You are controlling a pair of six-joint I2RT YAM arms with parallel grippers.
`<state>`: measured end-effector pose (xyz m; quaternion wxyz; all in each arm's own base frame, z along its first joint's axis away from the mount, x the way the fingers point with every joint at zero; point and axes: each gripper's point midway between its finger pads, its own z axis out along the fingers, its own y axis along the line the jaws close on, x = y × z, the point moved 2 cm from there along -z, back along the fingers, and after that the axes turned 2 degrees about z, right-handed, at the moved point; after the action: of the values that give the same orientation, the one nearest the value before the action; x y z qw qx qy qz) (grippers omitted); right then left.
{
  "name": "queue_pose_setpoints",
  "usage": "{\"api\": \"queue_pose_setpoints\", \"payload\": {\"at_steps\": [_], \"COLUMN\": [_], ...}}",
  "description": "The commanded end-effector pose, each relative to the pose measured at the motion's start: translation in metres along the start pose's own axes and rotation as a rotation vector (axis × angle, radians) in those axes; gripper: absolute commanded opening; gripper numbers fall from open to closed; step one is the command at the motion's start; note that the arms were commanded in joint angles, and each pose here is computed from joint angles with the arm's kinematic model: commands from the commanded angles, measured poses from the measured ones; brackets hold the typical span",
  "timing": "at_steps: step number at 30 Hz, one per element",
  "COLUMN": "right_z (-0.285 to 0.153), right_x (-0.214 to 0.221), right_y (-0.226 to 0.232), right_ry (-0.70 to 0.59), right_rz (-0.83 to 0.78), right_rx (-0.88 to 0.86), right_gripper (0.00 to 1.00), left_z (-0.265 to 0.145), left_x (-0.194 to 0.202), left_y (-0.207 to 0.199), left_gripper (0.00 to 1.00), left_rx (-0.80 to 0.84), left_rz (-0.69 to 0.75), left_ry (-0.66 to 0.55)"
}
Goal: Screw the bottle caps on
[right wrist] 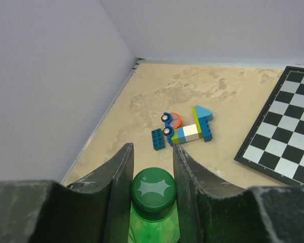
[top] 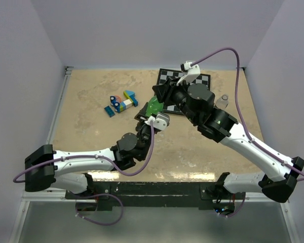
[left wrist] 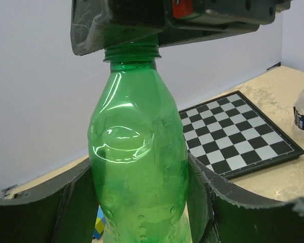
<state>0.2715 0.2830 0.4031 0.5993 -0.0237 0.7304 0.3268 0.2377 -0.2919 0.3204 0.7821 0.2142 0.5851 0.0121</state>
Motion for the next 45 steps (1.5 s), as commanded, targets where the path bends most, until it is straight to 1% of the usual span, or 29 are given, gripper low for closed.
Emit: {"api": "queue_pose_setpoints", "payload": {"at_steps": [1, 3, 5, 8, 10, 12, 14, 15, 16, 20, 21, 23, 27, 34, 40, 45], "right_z": [-0.005, -0.014, -0.022, -0.036, -0.045, -0.055, -0.058, -0.060, -0.062, -0.066, -0.066, -0.064, -0.059, -0.060, -0.059, -0.054], "right_x": [0.006, -0.012, -0.031, -0.057, -0.076, -0.085, -0.086, -0.086, -0.083, -0.071, -0.066, -0.058, -0.048, -0.039, -0.030, -0.025], "right_y": [0.024, 0.037, 0.044, 0.048, 0.039, 0.036, 0.034, 0.032, 0.032, 0.036, 0.038, 0.039, 0.038, 0.038, 0.042, 0.042], "right_ry": [0.048, 0.012, -0.029, -0.088, -0.137, -0.153, -0.147, -0.143, -0.134, -0.092, -0.071, -0.038, 0.001, 0.033, 0.058, 0.071], "right_rz": [-0.045, -0.066, -0.084, -0.080, -0.069, -0.102, -0.131, -0.134, -0.134, -0.118, -0.121, -0.119, -0.127, -0.125, -0.112, -0.105], "right_rx": [-0.142, -0.217, -0.276, -0.410, -0.498, -0.571, -0.620, -0.647, -0.684, -0.842, -0.875, -0.916, -0.940, -0.975, -0.997, -0.997], "right_gripper": [0.39, 0.54, 0.64, 0.70, 0.75, 0.77, 0.78, 0.79, 0.78, 0.77, 0.77, 0.76, 0.76, 0.74, 0.73, 0.69], "left_z": [-0.003, -0.004, -0.001, -0.003, -0.007, -0.009, -0.013, -0.016, -0.019, -0.028, -0.032, -0.037, -0.041, -0.035, -0.031, -0.030], "left_x": [-0.045, -0.033, -0.017, -0.002, 0.000, 0.001, -0.001, -0.003, -0.007, -0.016, -0.024, -0.033, -0.047, -0.055, -0.057, -0.059], "left_y": [-0.003, -0.006, -0.003, 0.006, 0.014, 0.020, 0.025, 0.027, 0.025, 0.029, 0.028, 0.025, 0.016, 0.010, 0.008, 0.008], "left_gripper": [0.00, 0.00, 0.00, 0.00, 0.00, 0.00, 0.00, 0.00, 0.00, 0.00, 0.00, 0.00, 0.00, 0.00, 0.00, 0.00], "left_rx": [0.126, 0.179, 0.224, 0.297, 0.349, 0.407, 0.480, 0.506, 0.566, 0.711, 0.756, 0.827, 0.933, 0.985, 0.991, 0.996], "left_rz": [-0.087, -0.148, -0.192, -0.267, -0.308, -0.344, -0.381, -0.426, -0.449, -0.571, -0.589, -0.623, -0.645, -0.643, -0.643, -0.636], "left_ry": [-0.122, -0.086, -0.029, 0.002, -0.020, -0.028, -0.061, -0.074, -0.105, -0.197, -0.240, -0.277, -0.329, -0.343, -0.350, -0.353]}}
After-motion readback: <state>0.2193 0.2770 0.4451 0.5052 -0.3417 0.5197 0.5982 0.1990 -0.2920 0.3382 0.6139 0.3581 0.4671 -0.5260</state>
